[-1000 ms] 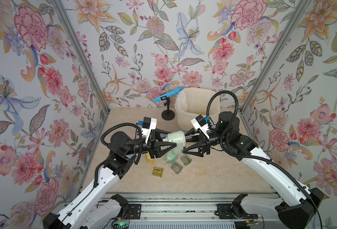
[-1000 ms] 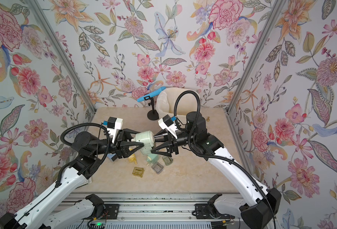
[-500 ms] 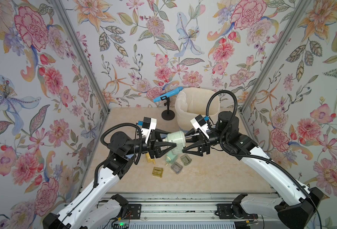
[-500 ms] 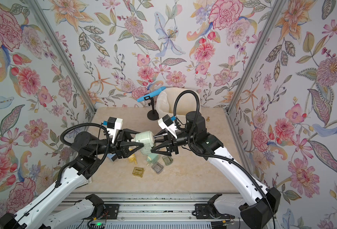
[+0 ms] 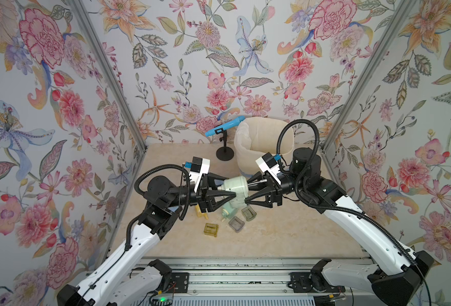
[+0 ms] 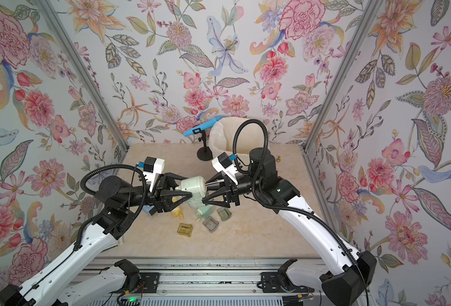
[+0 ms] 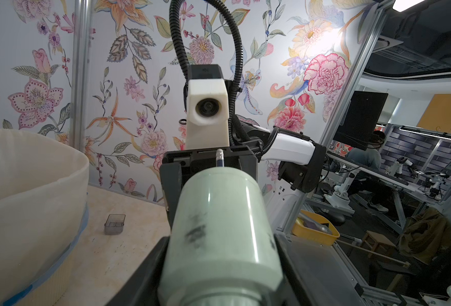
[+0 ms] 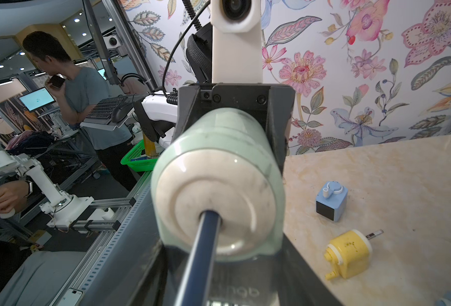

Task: Take out the pencil sharpener tray and clean the shavings
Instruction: Open the container of the pencil sharpener.

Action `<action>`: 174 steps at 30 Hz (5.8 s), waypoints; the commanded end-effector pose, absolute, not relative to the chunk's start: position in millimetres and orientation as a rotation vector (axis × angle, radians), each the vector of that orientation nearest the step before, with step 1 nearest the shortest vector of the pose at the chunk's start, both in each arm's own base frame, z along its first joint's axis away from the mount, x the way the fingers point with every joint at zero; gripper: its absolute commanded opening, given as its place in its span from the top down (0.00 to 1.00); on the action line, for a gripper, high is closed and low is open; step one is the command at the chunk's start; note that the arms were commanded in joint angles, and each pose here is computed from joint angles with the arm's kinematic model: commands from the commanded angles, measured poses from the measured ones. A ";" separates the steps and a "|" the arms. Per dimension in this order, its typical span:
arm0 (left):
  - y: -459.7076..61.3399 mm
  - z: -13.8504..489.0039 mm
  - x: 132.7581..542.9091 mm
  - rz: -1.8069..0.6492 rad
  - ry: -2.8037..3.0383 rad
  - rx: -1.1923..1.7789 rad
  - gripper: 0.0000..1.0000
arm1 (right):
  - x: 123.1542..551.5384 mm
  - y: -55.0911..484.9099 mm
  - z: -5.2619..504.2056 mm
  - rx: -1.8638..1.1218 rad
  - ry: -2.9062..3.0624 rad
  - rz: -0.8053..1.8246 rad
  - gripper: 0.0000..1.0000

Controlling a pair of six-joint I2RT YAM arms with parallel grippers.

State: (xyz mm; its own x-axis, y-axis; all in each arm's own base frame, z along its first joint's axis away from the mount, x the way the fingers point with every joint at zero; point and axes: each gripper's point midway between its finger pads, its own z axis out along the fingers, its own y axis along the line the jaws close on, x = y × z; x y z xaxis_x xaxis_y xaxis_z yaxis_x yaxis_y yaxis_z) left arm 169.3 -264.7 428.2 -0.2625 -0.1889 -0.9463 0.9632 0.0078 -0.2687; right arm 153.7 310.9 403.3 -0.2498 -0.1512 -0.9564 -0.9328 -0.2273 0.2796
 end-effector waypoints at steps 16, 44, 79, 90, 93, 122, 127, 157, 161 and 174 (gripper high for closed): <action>-263.7 407.0 172.4 -1.425 1.334 0.951 0.82 | 153.6 294.5 418.5 -1.332 1.353 1.551 0.48; -268.1 433.5 170.5 -1.385 1.313 1.059 0.84 | 156.1 299.1 395.4 -1.341 1.395 1.515 0.25; -266.4 394.2 159.0 -1.417 1.454 1.163 0.82 | 142.0 299.3 355.3 -1.374 1.552 1.541 0.26; -267.5 392.4 163.3 -1.420 1.462 1.149 0.82 | 142.6 299.0 352.1 -1.363 1.567 1.488 0.39; -267.7 389.5 165.6 -1.418 1.475 1.142 0.82 | 141.7 298.4 353.8 -1.362 1.563 1.486 0.42; -259.7 376.6 172.4 -1.347 1.537 1.133 0.82 | 152.8 282.8 357.0 -1.282 1.593 1.425 0.46; -259.6 382.9 172.8 -1.357 1.514 1.119 0.82 | 150.7 285.8 354.1 -1.295 1.594 1.433 0.28; -260.6 388.8 172.8 -1.392 1.483 1.097 0.82 | 145.5 297.7 369.0 -1.302 1.506 1.461 0.38; -259.9 387.0 173.7 -1.386 1.488 1.106 0.82 | 147.1 293.8 369.8 -1.287 1.518 1.457 0.42; -246.9 370.8 187.4 -1.255 1.551 1.098 0.82 | 161.6 268.4 378.9 -1.198 1.522 1.396 0.44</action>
State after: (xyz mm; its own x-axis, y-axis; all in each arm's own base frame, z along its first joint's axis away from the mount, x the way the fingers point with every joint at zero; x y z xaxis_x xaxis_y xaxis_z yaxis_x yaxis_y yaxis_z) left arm 182.1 -255.5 368.6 -0.3222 0.1145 -0.9397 0.9462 0.0690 -0.3160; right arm 168.3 275.1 364.4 -0.3301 -0.1869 -0.9253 -0.9419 0.0004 0.3359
